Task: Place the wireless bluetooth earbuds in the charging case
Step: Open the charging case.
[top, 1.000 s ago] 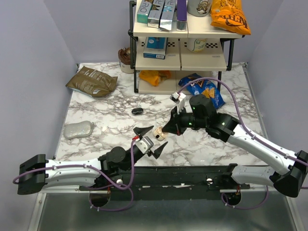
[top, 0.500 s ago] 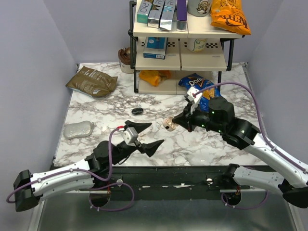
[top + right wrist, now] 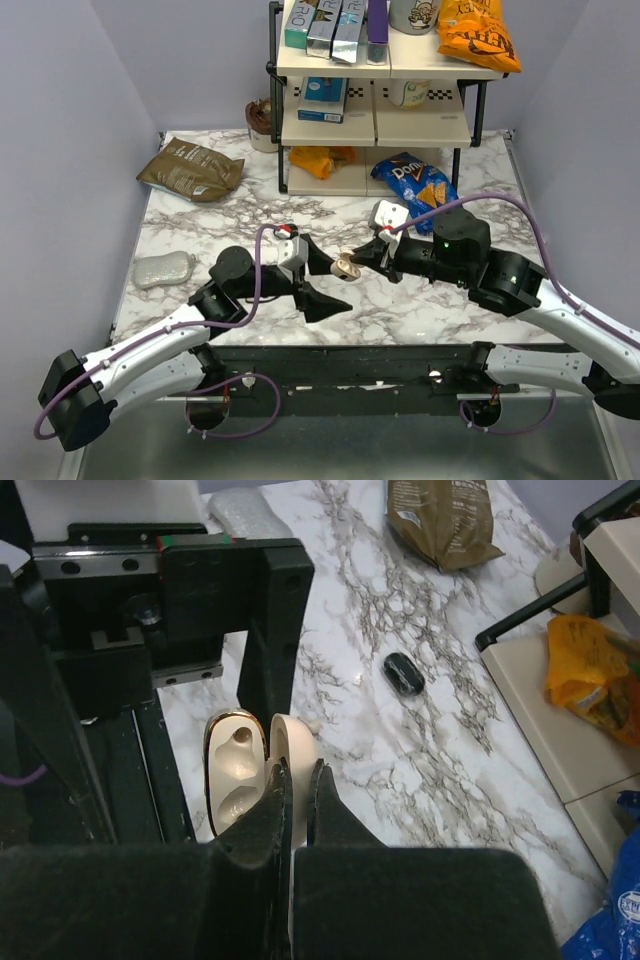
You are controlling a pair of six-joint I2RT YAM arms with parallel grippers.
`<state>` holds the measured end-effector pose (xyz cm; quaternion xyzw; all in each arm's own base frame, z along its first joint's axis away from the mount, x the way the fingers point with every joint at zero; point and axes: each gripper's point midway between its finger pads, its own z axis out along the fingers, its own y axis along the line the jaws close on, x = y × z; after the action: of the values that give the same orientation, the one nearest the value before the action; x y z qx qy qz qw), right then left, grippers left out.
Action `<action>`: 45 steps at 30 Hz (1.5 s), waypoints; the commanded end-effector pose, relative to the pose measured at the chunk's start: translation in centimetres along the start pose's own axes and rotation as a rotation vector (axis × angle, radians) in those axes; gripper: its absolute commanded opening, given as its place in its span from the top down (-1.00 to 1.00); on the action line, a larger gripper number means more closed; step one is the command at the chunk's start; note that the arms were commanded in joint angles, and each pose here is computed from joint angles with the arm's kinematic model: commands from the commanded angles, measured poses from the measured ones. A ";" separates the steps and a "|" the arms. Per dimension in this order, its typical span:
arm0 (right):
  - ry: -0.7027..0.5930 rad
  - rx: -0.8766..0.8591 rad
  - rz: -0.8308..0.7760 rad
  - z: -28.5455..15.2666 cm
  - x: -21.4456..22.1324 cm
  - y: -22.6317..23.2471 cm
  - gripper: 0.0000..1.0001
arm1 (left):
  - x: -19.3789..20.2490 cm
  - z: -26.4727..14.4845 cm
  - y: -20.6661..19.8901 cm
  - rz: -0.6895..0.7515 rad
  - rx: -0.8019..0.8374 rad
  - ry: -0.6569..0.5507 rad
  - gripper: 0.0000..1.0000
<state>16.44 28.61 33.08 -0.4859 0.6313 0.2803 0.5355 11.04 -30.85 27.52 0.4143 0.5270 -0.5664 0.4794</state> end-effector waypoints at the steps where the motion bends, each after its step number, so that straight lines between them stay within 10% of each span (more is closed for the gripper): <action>1: 0.046 -0.012 -0.063 -0.2 0.9 0.4 0.99 | -1.3 0.0 -1.2 0.050 0.099 -0.003 -0.72; 34: 0.126 -0.117 -0.045 1.3 2.2 2.6 0.99 | -0.7 0.4 1.0 0.095 0.031 0.037 -0.21; 45: 0.129 -0.117 -0.044 1.4 2.1 2.6 0.99 | -0.1 0.4 1.0 0.088 0.042 0.048 0.40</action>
<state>15.14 29.87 29.42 -0.5414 0.6444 0.2668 0.4695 12.07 -31.11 26.36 0.4496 0.5279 -0.5443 0.4722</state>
